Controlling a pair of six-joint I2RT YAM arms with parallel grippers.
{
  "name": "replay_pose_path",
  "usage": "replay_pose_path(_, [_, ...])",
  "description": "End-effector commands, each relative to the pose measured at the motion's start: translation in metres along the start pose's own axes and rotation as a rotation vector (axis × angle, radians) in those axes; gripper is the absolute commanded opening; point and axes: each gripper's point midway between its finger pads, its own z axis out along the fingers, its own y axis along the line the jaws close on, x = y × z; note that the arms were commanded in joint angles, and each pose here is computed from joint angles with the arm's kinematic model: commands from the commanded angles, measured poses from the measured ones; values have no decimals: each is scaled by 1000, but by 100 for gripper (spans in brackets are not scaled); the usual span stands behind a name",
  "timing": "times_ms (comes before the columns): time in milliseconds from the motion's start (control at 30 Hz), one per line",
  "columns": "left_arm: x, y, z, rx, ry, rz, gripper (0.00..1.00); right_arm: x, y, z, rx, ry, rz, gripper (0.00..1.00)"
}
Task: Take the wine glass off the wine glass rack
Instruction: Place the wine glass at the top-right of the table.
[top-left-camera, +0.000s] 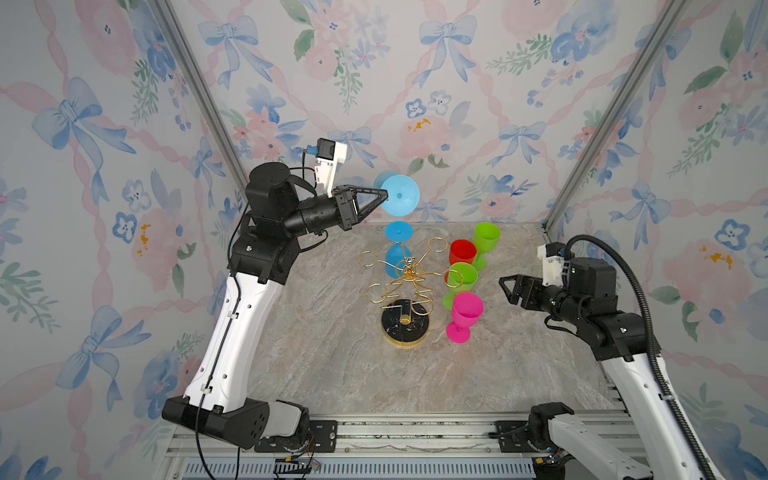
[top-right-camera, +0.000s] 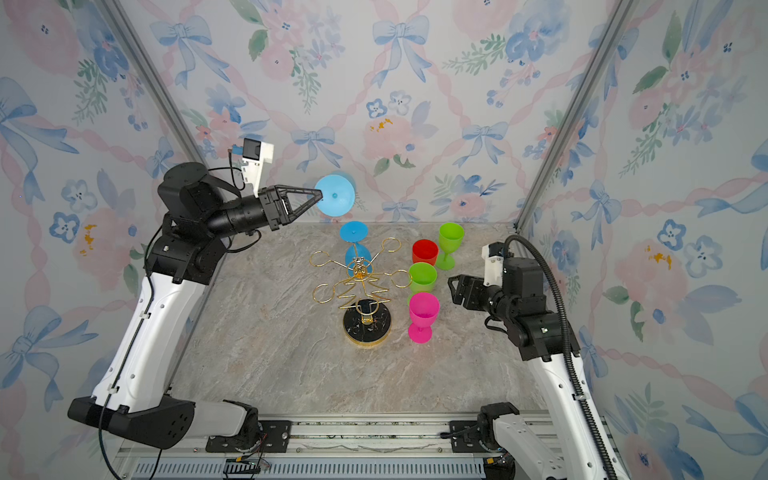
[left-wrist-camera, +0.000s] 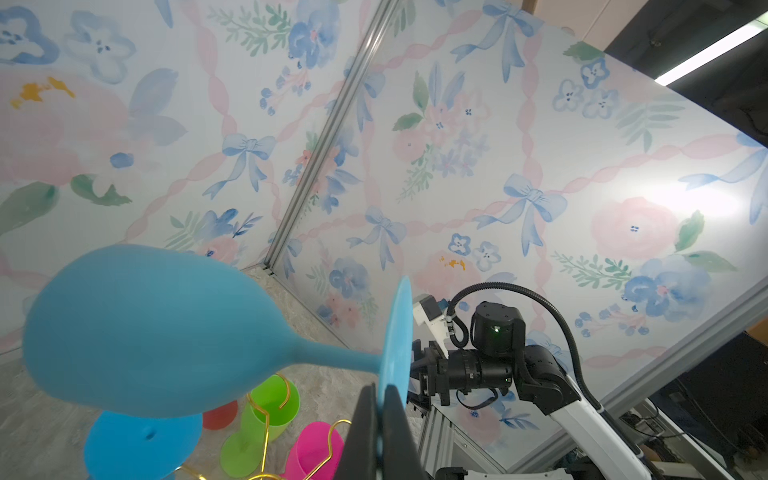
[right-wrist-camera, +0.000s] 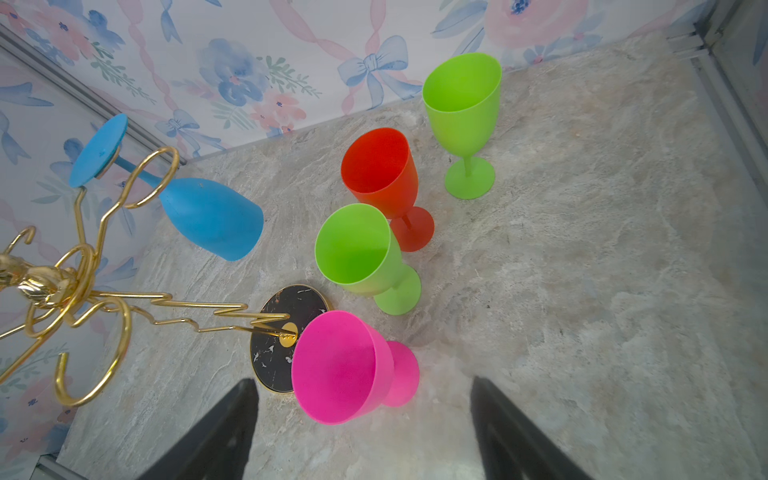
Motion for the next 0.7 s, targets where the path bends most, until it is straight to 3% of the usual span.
replay_pose_path(0, [3, -48, 9, 144, 24, 149, 0, -2, 0, -14, 29, -8, 14, 82])
replay_pose_path(267, [52, -104, 39, 333, 124, 175, 0, 5, -6, -25, 73, 22, 62, 82])
replay_pose_path(667, [121, -174, 56, 598, 273, 198, 0, 23, -22, -30, 139, 76, 112, 83])
